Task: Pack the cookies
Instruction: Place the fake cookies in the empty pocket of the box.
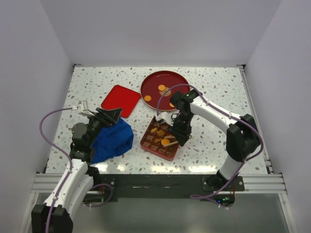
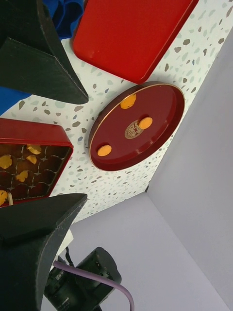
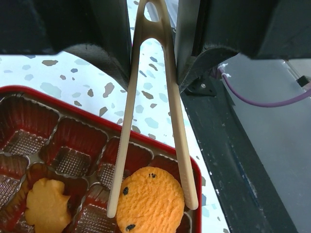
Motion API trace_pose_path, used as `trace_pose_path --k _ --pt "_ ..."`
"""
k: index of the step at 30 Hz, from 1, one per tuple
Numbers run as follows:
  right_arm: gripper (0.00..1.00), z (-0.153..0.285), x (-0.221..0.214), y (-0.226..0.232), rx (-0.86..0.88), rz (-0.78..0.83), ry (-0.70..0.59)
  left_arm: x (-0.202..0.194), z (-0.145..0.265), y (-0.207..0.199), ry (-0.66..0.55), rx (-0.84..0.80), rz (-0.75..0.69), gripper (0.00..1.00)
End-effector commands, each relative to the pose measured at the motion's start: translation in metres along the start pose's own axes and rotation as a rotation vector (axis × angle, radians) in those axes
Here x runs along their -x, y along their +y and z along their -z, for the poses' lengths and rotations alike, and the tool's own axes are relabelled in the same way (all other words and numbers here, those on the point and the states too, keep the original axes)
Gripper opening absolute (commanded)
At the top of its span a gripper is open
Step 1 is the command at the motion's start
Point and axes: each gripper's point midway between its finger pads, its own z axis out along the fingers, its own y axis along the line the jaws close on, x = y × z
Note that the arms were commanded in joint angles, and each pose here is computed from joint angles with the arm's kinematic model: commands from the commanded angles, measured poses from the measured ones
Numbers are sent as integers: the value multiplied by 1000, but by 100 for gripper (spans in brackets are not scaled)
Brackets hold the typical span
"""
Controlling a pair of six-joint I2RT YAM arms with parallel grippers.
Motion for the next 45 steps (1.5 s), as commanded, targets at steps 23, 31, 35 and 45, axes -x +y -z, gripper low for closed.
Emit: trace_pose_path --k 23,31,35,45 --pt "43 -10 8 -19 -47 -34 28 3 1 0 -20 -18 -8 79" --pt "43 -7 14 -18 -45 -31 6 4 1 0 -22 -18 -8 79" --pt "40 1 27 -11 -26 -25 -51 5 1 0 -25 -18 -9 79" --pt "35 50 69 -29 -52 -48 -218 6 1 -2 -20 -16 -15 79"
